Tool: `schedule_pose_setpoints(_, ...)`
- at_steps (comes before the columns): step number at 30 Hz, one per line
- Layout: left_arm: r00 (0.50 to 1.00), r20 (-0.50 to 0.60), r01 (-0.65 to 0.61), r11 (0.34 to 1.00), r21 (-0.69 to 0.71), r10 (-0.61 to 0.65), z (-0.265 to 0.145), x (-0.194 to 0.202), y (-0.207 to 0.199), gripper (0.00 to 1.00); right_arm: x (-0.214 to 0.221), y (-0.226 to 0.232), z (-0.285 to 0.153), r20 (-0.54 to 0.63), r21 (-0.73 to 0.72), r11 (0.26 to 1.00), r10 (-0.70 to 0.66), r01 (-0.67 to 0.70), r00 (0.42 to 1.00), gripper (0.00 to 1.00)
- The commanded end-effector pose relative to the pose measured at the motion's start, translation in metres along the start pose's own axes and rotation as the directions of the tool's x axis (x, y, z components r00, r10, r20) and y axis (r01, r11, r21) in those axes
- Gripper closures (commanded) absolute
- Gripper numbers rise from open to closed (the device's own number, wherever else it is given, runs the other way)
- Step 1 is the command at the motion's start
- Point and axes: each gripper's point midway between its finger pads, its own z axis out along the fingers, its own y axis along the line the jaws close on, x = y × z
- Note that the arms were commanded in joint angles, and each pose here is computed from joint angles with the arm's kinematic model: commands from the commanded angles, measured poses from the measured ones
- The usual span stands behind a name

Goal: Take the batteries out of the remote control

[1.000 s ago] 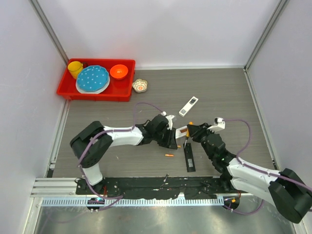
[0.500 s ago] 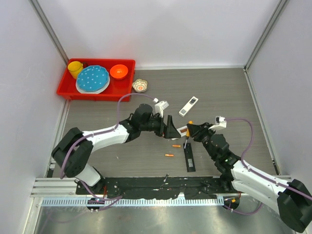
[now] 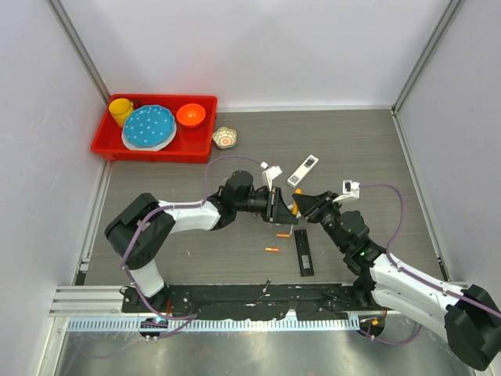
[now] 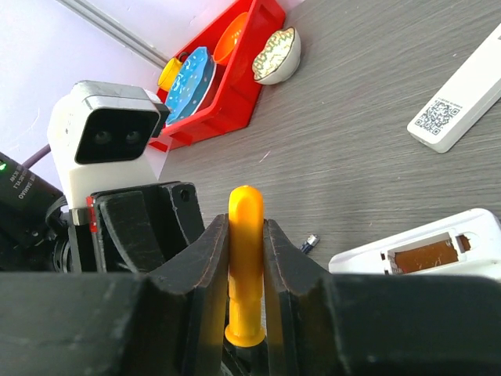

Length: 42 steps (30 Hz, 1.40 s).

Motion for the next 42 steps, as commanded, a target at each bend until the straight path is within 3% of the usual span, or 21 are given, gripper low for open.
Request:
schedule_pose_setpoints(1, 0.994, 0.059, -0.094, 0.989, 0.111, 0.087, -0.001, -0.019, -0.032, 0.89, -0.016, 0.030, 0.006, 0.021, -0.081, 0.996, 0.026, -0.024, 0.999, 0.99)
schedule_pose_setpoints(2, 0.994, 0.064, -0.094, 0.990, 0.105, 0.087, -0.002, -0.019, -0.032, 1.00, -0.014, 0.032, 0.006, 0.007, -0.090, 0.996, 0.022, -0.021, 1.000, 0.99)
schedule_pose_setpoints(5, 0.990, 0.080, -0.124, 0.990, 0.072, 0.118, -0.009, -0.020, -0.029, 1.00, -0.013, 0.037, 0.006, -0.011, -0.099, 0.995, 0.004, -0.005, 1.000, 0.98)
schedule_pose_setpoints(8, 0.990, 0.056, -0.125, 0.992, -0.028, 0.126, -0.020, -0.015, -0.014, 1.00, -0.013, 0.034, 0.007, -0.031, -0.065, 0.997, -0.045, 0.043, 0.998, 0.81)
schedule_pose_setpoints(9, 0.990, 0.054, -0.126, 0.990, -0.056, 0.129, -0.024, -0.015, -0.010, 1.00, -0.010, 0.029, 0.007, -0.054, -0.043, 0.997, -0.064, 0.061, 0.996, 0.61)
schedule_pose_setpoints(10, 0.989, 0.057, -0.132, 0.987, -0.088, 0.137, -0.030, -0.017, -0.005, 1.00, -0.009, 0.029, 0.007, -0.068, -0.036, 0.996, -0.079, 0.076, 0.995, 0.53)
schedule_pose_setpoints(13, 0.988, 0.067, -0.125, 0.979, -0.159, 0.137, -0.049, -0.017, 0.007, 1.00, -0.008, 0.032, 0.010, -0.125, -0.029, 0.990, -0.137, 0.135, 0.983, 0.41)
schedule_pose_setpoints(17, 0.991, 0.074, -0.091, 0.974, -0.210, 0.109, -0.072, -0.013, 0.016, 1.00, -0.002, 0.044, 0.015, -0.218, -0.086, 0.985, -0.168, 0.153, 0.961, 0.37)
schedule_pose_setpoints(22, 0.991, 0.019, -0.124, 0.954, -0.272, 0.134, -0.088, -0.003, 0.019, 1.00, 0.016, 0.066, 0.010, -0.369, -0.274, 0.962, -0.120, 0.015, 0.922, 0.37)
schedule_pose_setpoints(24, 0.992, -0.016, -0.121, 0.951, -0.284, 0.122, -0.092, 0.004, 0.019, 1.00, 0.007, 0.070, 0.011, -0.340, -0.334, 0.942, -0.091, -0.029, 0.936, 0.29)
schedule_pose_setpoints(26, 0.992, -0.030, -0.128, 0.950, -0.286, 0.124, -0.097, 0.008, 0.015, 1.00, 0.014, 0.071, 0.006, -0.385, -0.372, 0.924, -0.062, -0.094, 0.921, 0.22)
schedule_pose_setpoints(28, 0.991, -0.029, -0.136, 0.952, -0.275, 0.133, -0.098, 0.008, 0.011, 1.00, 0.017, 0.071, 0.008, -0.395, -0.383, 0.918, -0.059, -0.106, 0.917, 0.21)
schedule_pose_setpoints(42, 0.990, -0.066, -0.134, 0.978, -0.158, 0.125, -0.092, 0.007, -0.013, 1.00, 0.040, 0.077, 0.020, -0.470, -0.407, 0.894, -0.028, -0.188, 0.882, 0.39)
